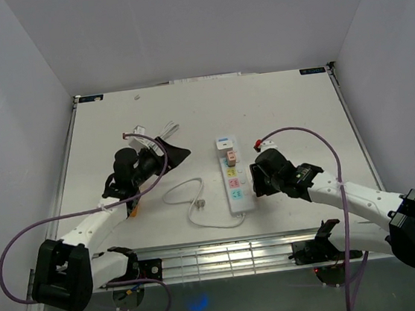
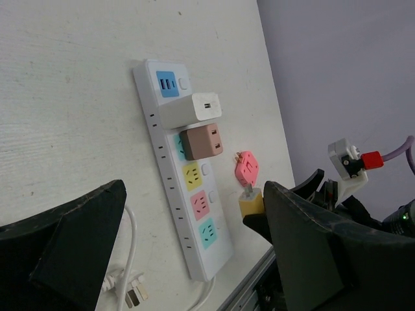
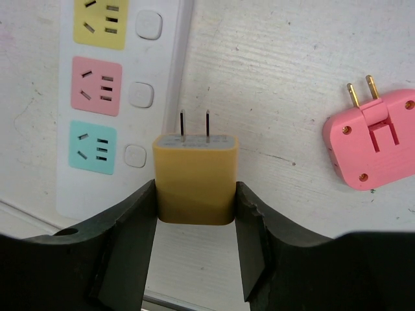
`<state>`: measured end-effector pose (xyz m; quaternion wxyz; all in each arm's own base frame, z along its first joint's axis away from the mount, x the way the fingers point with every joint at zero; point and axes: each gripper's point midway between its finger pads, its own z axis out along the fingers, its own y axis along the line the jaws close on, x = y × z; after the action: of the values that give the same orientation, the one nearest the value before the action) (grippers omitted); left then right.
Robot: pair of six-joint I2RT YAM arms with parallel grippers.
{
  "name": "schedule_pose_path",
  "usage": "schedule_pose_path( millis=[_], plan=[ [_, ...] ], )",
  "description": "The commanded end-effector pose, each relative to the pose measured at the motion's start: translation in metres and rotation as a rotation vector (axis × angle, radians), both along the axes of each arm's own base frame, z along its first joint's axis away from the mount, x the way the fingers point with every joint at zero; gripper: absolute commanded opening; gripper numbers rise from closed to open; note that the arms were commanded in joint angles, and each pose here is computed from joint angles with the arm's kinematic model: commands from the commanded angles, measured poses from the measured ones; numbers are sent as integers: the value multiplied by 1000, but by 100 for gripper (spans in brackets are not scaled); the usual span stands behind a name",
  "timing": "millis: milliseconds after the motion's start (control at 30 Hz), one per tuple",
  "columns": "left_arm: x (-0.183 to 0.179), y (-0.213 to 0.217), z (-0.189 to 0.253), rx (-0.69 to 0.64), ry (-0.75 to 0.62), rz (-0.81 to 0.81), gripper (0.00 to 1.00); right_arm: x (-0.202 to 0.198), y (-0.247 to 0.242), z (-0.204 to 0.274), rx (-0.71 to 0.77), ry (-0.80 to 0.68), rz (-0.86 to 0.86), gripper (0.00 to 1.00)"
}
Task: Insert the plug
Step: Pick up the plug from the center of the board.
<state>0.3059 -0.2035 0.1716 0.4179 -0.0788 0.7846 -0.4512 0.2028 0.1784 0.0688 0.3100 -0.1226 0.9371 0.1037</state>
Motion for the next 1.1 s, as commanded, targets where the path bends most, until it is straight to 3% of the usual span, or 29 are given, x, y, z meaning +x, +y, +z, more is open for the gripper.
schedule_pose_path(
  millis=[0, 200, 467, 1067],
  plan=[
    [-3, -1, 23, -40, -8, -12, 98, 11, 4, 24, 16, -71, 15, 43],
    [-13, -25, 28, -101, 70, -175, 98, 14, 15, 38, 59, -115, 75, 41],
    [-18, -38, 33, -111, 108, -224, 98, 19, 25, 54, 82, -150, 123, 40],
    [-43, -111, 38, -119, 183, -410, 98, 21, 52, 82, 186, -225, 243, 39]
  ],
)
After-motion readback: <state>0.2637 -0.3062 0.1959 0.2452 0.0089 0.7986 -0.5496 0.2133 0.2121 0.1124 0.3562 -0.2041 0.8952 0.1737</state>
